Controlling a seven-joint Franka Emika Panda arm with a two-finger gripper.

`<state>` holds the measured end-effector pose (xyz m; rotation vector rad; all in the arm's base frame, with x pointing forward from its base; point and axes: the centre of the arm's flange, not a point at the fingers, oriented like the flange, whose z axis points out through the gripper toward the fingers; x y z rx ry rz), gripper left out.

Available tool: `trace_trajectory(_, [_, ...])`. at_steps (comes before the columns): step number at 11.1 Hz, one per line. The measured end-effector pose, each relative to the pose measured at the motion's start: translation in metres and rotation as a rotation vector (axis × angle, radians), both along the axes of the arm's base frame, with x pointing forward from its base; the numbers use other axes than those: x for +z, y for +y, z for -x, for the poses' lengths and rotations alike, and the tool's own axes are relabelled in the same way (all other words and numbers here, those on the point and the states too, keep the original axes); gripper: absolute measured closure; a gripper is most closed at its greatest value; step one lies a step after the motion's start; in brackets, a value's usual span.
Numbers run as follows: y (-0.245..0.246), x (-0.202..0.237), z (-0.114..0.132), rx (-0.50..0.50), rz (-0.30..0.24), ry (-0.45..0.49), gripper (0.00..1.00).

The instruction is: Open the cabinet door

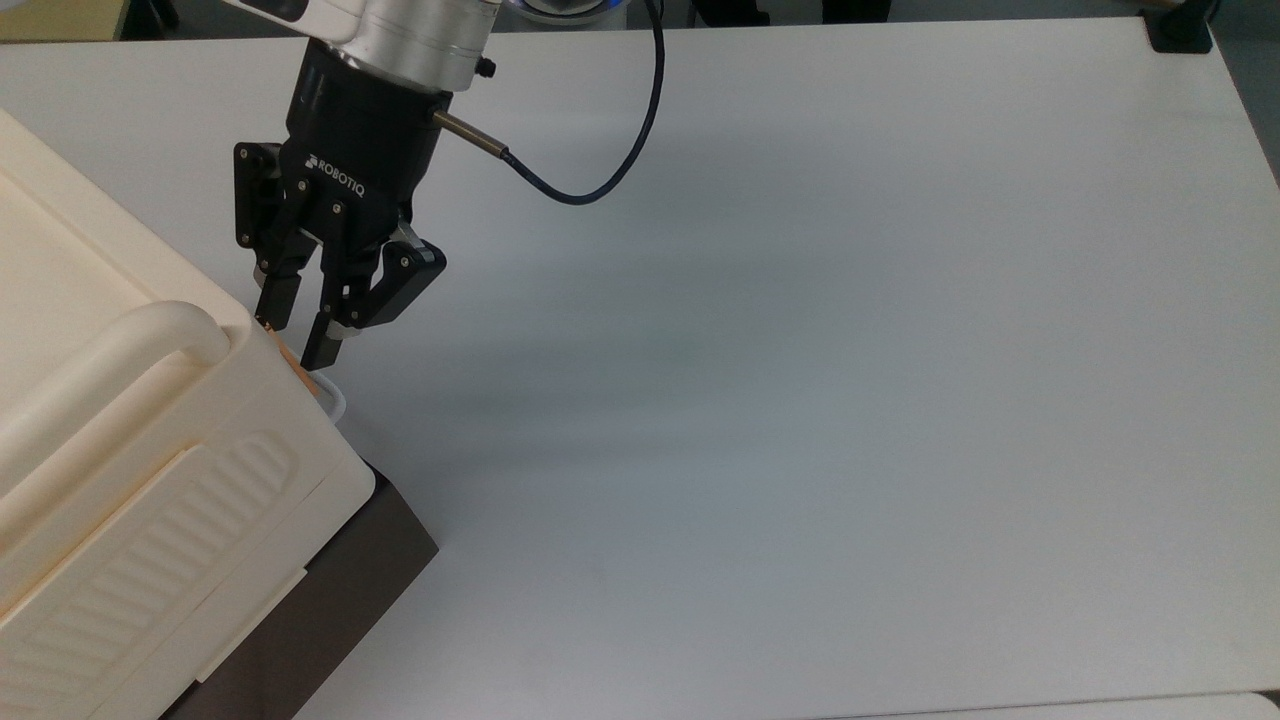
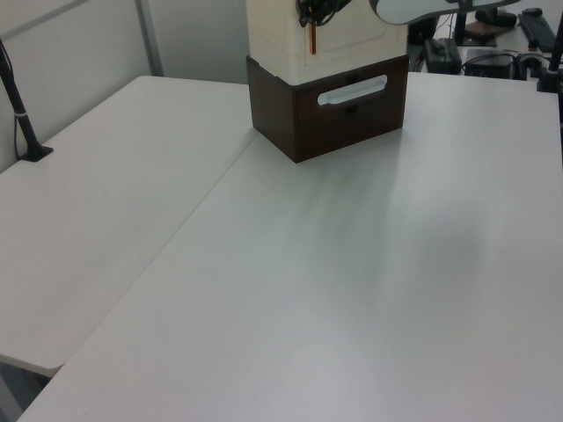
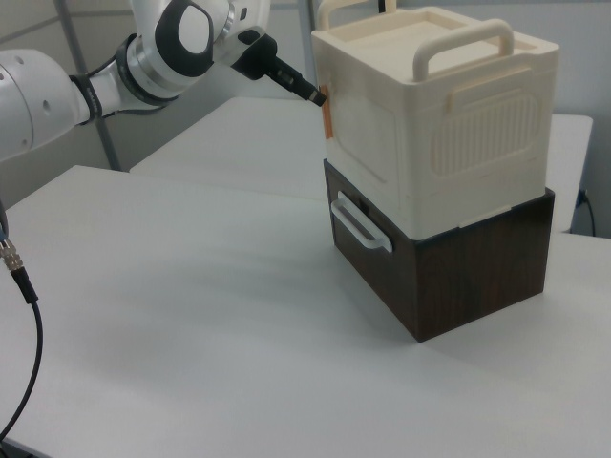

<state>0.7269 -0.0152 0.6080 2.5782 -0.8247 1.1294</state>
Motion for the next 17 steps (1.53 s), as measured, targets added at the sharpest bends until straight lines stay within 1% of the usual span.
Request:
trace_trajectory(1, [0.000,0.000,0.000,0.003,0.002,0.001,0.59])
trace_trajectory(3, [-0.002,-0.001,0.000,0.007,0.009,0.005,0.61])
trace_trajectory(4, [-0.005,-0.001,0.000,0.009,0.016,0.009,0.70])
trace_trajectory(5, [-0.011,-0.001,0.000,0.018,0.033,0.019,0.84])
trace_trajectory(7, [-0.010,-0.001,0.000,0.041,0.052,0.033,0.85])
trace_trajectory(11, [-0.008,-0.001,0.002,0.046,0.056,0.053,0.85])
trace_trajectory(12, [-0.005,0.001,0.005,0.041,0.042,0.076,0.85])
trace_trajectory(15, [0.009,0.009,0.024,0.040,-0.022,0.209,0.85])
trace_trajectory(16, [0.011,0.011,0.031,0.039,-0.048,0.248,0.81])
trace_trajectory(17, [0.020,0.003,0.033,0.051,-0.084,0.293,0.80])
